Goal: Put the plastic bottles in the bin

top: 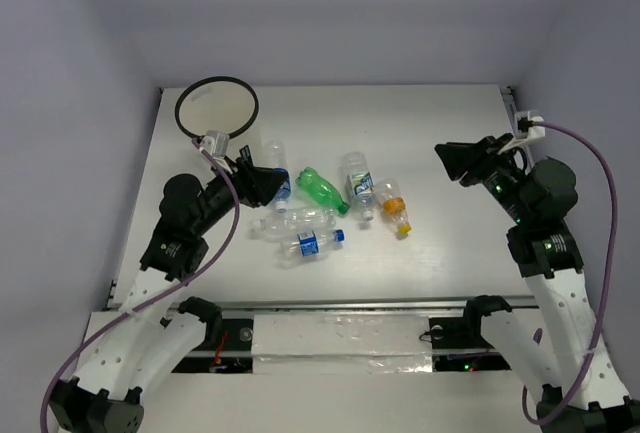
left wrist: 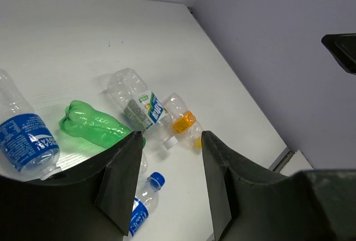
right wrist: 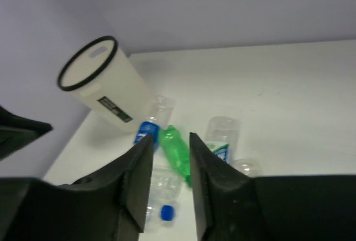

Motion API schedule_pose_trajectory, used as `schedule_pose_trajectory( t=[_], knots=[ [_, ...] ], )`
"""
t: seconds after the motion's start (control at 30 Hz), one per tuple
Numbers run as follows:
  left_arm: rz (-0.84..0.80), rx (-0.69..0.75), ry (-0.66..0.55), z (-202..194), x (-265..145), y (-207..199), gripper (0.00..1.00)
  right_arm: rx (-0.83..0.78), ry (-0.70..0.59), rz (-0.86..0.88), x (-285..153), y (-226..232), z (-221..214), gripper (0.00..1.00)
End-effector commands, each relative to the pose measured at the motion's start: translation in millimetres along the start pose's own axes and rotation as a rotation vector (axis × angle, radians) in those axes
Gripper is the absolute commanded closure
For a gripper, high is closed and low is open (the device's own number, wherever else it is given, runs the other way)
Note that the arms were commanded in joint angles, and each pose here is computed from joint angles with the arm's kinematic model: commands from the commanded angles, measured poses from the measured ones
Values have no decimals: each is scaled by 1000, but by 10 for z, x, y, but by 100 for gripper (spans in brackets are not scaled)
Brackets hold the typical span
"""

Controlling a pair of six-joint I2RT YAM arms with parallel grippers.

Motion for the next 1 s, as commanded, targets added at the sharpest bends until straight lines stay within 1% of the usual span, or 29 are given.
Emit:
schedule_pose_trajectory(
  t=[0.0,0.03,0.07,0.1,0.17,0.2,0.23,0.27,0.3,0.33,0.37,0.4,0.47,0.53,0.6,0.63,0.67,0.7,0.73,0.77,0.8,0.83,0.87,0.9,0.93,0.97],
  knots=[
    [-75,38,-66,229,-20,-191,57,-17,-10,69,74,170,44,65],
    [-71,45,-67,234,-32,-191,57,-14,14,100,113,276,-7,73],
    [-68,57,-71,251,-49,-197,58,-17,33,58,226,233,-70,79],
    [-56,80,-68,258,-70,-188,60,-17,62,43,289,247,-137,87],
    [-43,100,-84,296,-123,-198,63,-36,104,46,421,378,-215,93],
    [-24,106,-73,290,-143,-182,68,-38,168,22,571,343,-367,96],
    [-7,122,-67,286,-157,-159,72,-43,198,16,642,353,-431,100],
    [22,131,-73,296,-173,-127,77,-56,211,21,711,406,-442,100],
    [55,129,-56,251,-190,-74,89,-62,226,-10,780,355,-485,100],
    [79,137,-56,236,-206,-36,96,-64,270,-26,895,317,-625,100],
    [118,141,-70,246,-230,12,100,-72,280,-46,955,279,-661,100],
    [146,142,-55,201,-241,65,100,-76,292,-61,1012,257,-681,100],
    [189,154,-57,189,-265,129,100,-96,365,-118,1170,122,-884,100],
    [220,157,-46,133,-277,195,100,-119,391,-179,1268,40,-964,100],
    [249,158,-46,66,-284,272,100,-145,453,-218,1383,-81,-1161,100],
    [254,154,-46,45,-281,291,98,-148,457,-228,1438,-94,-1169,100],
    [260,152,-44,34,-281,304,95,-155,496,-249,1510,-166,-1303,100],
    [265,159,-40,39,-290,305,91,-162,520,-255,1542,-197,-1369,95],
    [266,162,-43,45,-293,305,89,-168,537,-264,1587,-225,-1419,79],
    [276,164,-49,56,-295,317,86,-171,537,-272,1652,-230,-1414,67],
    [280,169,-50,64,-299,320,83,-175,569,-280,1726,-290,-1551,53],
    [273,177,-49,63,-299,300,82,-174,582,-275,1762,-301,-1603,31],
    [272,178,-49,59,-304,301,80,-175,583,-270,1834,-290,-1598,25],
    [273,180,-49,57,-303,304,78,-174,636,-274,1884,-347,-1763,21],
    [275,181,-48,52,-303,309,77,-172,653,-269,1922,-357,-1818,15],
    [275,181,-46,50,-304,311,77,-173,664,-267,1958,-371,-1862,14]
  ],
)
Point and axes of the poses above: each gripper's point midway between its finger pads, its own x axis out along the fingers, its own y axis along the line the jaws close on, z = x × y, the point moved 5 cm from there along -x, back along the fingers, and after that the axes turned 1 degree about x, right-handed, at the moved point
